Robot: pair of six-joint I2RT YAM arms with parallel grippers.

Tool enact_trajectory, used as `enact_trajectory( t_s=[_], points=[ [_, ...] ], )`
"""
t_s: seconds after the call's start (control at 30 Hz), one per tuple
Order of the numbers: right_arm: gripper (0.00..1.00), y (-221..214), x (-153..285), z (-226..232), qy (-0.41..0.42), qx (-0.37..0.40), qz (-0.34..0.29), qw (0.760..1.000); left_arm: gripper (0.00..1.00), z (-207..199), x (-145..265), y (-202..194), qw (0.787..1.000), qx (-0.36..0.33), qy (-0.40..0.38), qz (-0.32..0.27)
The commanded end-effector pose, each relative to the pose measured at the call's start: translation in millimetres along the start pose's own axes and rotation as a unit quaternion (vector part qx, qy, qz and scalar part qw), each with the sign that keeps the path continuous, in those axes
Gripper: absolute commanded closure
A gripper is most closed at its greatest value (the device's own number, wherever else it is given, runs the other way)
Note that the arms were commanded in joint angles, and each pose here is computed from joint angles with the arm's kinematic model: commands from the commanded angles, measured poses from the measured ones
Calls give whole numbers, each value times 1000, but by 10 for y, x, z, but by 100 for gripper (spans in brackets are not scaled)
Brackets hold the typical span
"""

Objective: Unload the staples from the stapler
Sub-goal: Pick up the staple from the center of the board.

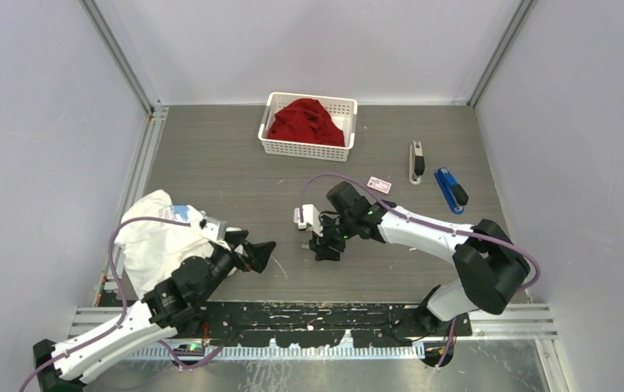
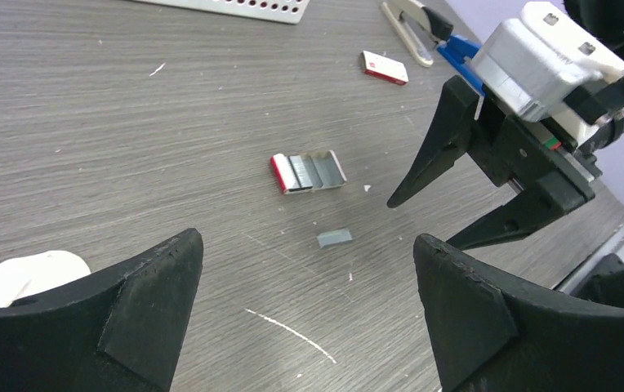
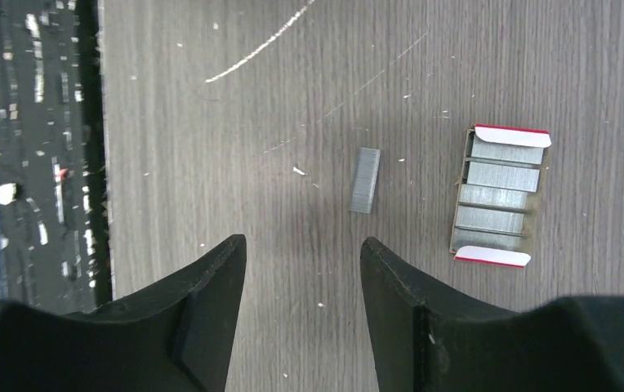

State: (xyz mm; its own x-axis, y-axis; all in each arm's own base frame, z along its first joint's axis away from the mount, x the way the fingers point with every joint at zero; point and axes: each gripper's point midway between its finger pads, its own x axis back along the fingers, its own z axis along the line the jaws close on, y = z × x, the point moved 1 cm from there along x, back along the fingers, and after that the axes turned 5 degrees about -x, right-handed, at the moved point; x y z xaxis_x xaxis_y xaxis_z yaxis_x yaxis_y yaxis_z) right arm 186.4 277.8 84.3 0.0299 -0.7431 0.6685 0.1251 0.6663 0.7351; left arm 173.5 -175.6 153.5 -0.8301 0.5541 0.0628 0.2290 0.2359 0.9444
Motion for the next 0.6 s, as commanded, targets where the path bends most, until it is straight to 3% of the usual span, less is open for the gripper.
enact_trajectory(
  t_s=[0.0,0.27,0.57],
  points=[
    [41,166,-91,-291,-85,2,5,996,1,101,-40,-35,999,-15,32,10],
    [45,78,-301,-321,-100,1,40,994,1,102,-108,-136,998,-30,41,42],
    [51,23,-400,-395,-116,-24,51,992,1,111,-85,-125,998,-23,40,34]
  ],
)
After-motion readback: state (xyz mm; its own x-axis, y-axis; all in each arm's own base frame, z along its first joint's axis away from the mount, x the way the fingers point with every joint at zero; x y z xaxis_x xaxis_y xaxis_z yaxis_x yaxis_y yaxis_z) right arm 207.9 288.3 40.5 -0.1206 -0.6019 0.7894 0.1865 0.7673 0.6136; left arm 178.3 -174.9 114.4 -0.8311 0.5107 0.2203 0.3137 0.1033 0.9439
